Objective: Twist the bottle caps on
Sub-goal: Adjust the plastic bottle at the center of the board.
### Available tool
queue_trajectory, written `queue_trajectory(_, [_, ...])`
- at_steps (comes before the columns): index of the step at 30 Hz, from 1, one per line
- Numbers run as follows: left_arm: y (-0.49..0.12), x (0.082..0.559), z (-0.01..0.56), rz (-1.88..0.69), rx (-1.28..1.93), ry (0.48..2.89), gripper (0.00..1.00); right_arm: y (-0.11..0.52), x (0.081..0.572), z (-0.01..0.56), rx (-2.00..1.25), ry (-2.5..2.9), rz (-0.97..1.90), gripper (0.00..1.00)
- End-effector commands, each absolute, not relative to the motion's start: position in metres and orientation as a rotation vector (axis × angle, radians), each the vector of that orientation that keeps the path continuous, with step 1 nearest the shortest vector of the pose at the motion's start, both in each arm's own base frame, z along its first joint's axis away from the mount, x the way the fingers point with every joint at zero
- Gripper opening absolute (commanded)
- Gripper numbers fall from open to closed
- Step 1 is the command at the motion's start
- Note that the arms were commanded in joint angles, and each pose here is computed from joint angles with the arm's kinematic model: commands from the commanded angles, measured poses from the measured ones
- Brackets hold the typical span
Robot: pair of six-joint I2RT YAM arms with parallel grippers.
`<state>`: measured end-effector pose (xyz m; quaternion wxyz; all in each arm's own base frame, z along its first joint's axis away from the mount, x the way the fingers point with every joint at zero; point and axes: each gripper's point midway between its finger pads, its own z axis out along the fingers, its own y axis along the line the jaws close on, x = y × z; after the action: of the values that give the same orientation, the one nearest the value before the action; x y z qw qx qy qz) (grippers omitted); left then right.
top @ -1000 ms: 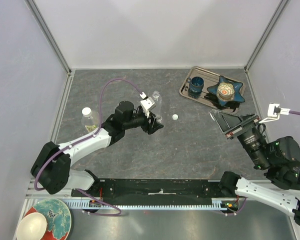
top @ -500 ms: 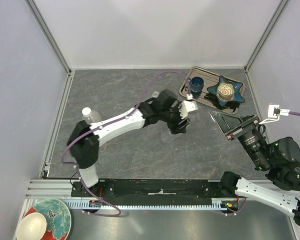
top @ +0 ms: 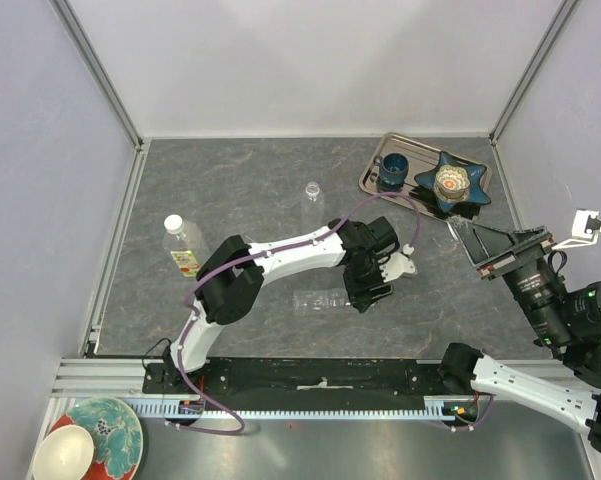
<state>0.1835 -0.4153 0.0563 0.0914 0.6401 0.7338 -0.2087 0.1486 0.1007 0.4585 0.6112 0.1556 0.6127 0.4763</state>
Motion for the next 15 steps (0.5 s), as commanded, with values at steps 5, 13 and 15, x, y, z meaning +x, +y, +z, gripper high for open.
queue_trajectory(5, [-0.419, 0.182, 0.067, -0.605, 1.887, 2.168, 0.28, 0.098, 0.151, 0.461, 0.346, 1.423, 1.051, 0.2])
queue_trajectory(13, [-0.407, 0.183, 0.073, -0.545, 1.857, 2.157, 0.99, 0.105, 0.154, 0.459, 0.331, 1.44, 1.042, 0.22])
queue_trajectory(15, [-0.405, 0.181, 0.081, -0.553, 1.861, 2.132, 0.99, 0.107, 0.155, 0.459, 0.326, 1.444, 1.038, 0.22])
